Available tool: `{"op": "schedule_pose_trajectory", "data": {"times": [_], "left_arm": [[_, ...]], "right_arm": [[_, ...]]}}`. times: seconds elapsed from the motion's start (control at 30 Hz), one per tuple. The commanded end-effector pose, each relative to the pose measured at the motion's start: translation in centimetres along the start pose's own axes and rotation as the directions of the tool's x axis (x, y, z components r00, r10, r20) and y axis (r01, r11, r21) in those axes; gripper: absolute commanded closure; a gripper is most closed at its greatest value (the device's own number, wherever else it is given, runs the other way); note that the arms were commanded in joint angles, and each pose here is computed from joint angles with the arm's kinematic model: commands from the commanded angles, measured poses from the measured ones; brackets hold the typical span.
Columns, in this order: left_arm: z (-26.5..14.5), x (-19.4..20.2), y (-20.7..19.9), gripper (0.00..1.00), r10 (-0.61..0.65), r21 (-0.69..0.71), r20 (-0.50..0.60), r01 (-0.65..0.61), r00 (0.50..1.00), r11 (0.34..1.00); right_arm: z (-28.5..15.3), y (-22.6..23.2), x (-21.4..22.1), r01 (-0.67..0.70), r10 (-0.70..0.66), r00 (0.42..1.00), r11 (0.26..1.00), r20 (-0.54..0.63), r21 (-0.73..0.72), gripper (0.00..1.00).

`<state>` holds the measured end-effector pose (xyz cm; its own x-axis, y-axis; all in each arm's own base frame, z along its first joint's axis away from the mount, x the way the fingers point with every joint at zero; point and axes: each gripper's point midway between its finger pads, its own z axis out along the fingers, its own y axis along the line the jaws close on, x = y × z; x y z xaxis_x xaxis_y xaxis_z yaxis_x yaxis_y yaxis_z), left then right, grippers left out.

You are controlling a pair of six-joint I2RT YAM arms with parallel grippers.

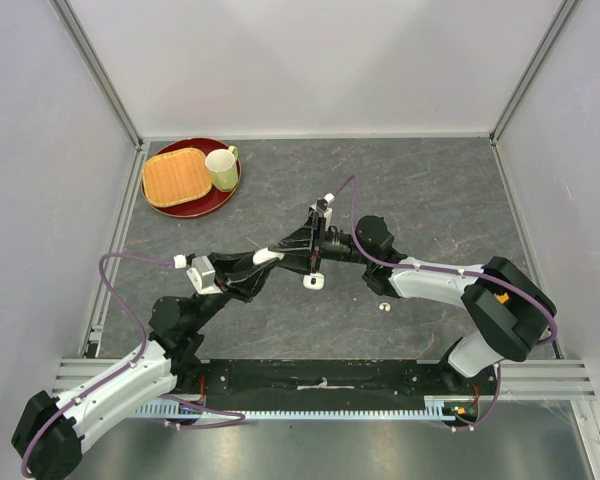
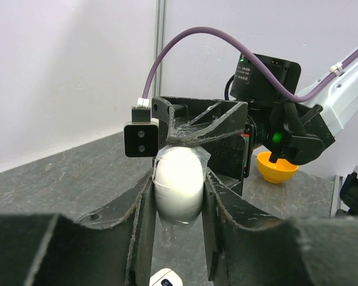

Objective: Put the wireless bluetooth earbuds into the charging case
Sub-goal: Pick up the charging case at the center of the board.

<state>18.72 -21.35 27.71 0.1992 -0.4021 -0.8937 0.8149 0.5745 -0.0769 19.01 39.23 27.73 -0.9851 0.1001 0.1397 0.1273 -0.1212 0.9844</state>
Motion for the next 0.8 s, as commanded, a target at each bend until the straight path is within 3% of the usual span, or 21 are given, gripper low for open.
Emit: {"op": "schedule_pose_trajectory", "data": {"times": [0.0,0.23,0.43,0.77], "left_arm": [[0.5,-0.4,-0.1,0.59,-0.014,0.005,0.000,0.014,1.000,1.000],[0.6,0.1,-0.2,0.55,-0.010,0.009,-0.028,0.010,1.000,1.000],[0.6,-0.4,0.1,0.61,0.002,-0.006,-0.009,-0.002,1.000,1.000],[0.7,-1.3,0.1,0.54,0.001,-0.006,0.034,-0.001,0.999,1.000]], "right_arm": [[0.0,1.8,0.7,0.034,-0.036,0.999,0.997,-0.025,-0.066,1.00],[0.2,1.9,0.7,0.035,-0.037,0.999,0.997,-0.030,-0.070,1.00],[0.2,1.6,0.6,0.030,-0.031,0.999,0.998,-0.026,-0.063,1.00],[0.1,1.1,0.5,0.019,-0.020,1.000,0.998,-0.021,-0.052,0.99]]}}
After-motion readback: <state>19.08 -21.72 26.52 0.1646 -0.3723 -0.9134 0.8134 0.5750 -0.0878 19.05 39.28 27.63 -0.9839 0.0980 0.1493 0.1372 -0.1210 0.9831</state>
